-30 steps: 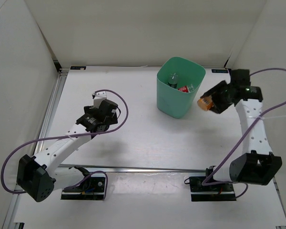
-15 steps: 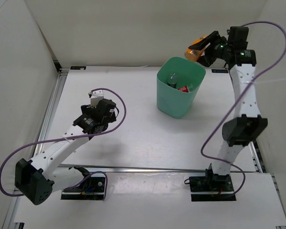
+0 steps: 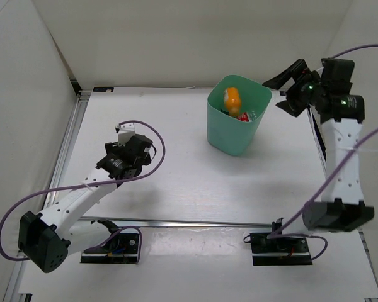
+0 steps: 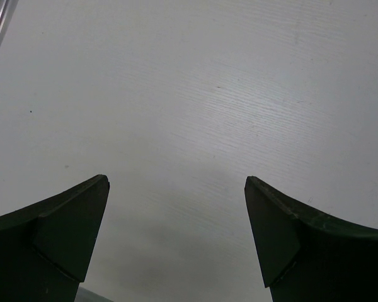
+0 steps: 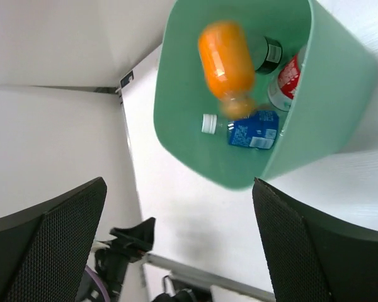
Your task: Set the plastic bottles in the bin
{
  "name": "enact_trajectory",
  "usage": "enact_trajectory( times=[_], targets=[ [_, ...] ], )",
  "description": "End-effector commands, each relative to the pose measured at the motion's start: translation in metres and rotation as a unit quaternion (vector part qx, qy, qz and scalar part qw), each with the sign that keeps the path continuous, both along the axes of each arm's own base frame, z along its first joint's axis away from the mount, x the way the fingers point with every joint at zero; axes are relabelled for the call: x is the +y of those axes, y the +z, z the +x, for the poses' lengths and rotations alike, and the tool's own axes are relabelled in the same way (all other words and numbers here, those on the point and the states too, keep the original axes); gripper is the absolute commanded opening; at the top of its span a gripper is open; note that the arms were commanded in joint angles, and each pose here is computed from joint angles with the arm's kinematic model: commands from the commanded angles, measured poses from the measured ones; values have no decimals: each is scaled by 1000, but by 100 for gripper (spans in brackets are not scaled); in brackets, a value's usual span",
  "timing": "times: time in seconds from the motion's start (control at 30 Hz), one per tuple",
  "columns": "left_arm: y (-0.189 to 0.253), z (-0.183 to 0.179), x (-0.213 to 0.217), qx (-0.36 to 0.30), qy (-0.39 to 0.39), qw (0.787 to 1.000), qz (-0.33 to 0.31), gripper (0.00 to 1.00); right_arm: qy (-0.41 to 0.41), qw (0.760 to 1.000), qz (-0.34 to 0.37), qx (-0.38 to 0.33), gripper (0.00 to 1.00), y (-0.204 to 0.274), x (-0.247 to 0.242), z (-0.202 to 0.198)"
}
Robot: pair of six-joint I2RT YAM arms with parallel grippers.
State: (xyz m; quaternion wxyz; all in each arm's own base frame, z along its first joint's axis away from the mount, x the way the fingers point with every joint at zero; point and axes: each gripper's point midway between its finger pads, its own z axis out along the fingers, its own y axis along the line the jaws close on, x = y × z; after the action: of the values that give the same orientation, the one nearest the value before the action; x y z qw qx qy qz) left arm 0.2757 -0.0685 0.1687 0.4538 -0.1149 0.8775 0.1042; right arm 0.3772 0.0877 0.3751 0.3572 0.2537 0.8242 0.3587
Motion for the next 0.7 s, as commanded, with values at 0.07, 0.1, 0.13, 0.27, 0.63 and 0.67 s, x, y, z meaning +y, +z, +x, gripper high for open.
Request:
enact_trajectory(
  times=[0.07,0.1,0.13,0.27,0.63,0.67],
  targets=[
    [-9,5,-1,15,8,1000,11,100,-28,997,-77,2,100,-16,-21,-41],
    [-11,6,0,18,11,1000,18,100,-35,996,-82,11,100,-22,-24,-45],
    [-13,8,-2,23,11,999,21,100,-44,995,-86,23,100,-28,-29,-49],
    [-18,14,6,24,41,999,11,100,-48,992,-70,96,100,-61,-37,-68],
    [-12,-10,78,-110,265,948,-139,100,-38,988,-51,144,100,-97,-38,-91],
    [-7,-15,91,-140,290,938,-128,100,-37,987,-51,148,100,-98,-38,-93]
  ],
)
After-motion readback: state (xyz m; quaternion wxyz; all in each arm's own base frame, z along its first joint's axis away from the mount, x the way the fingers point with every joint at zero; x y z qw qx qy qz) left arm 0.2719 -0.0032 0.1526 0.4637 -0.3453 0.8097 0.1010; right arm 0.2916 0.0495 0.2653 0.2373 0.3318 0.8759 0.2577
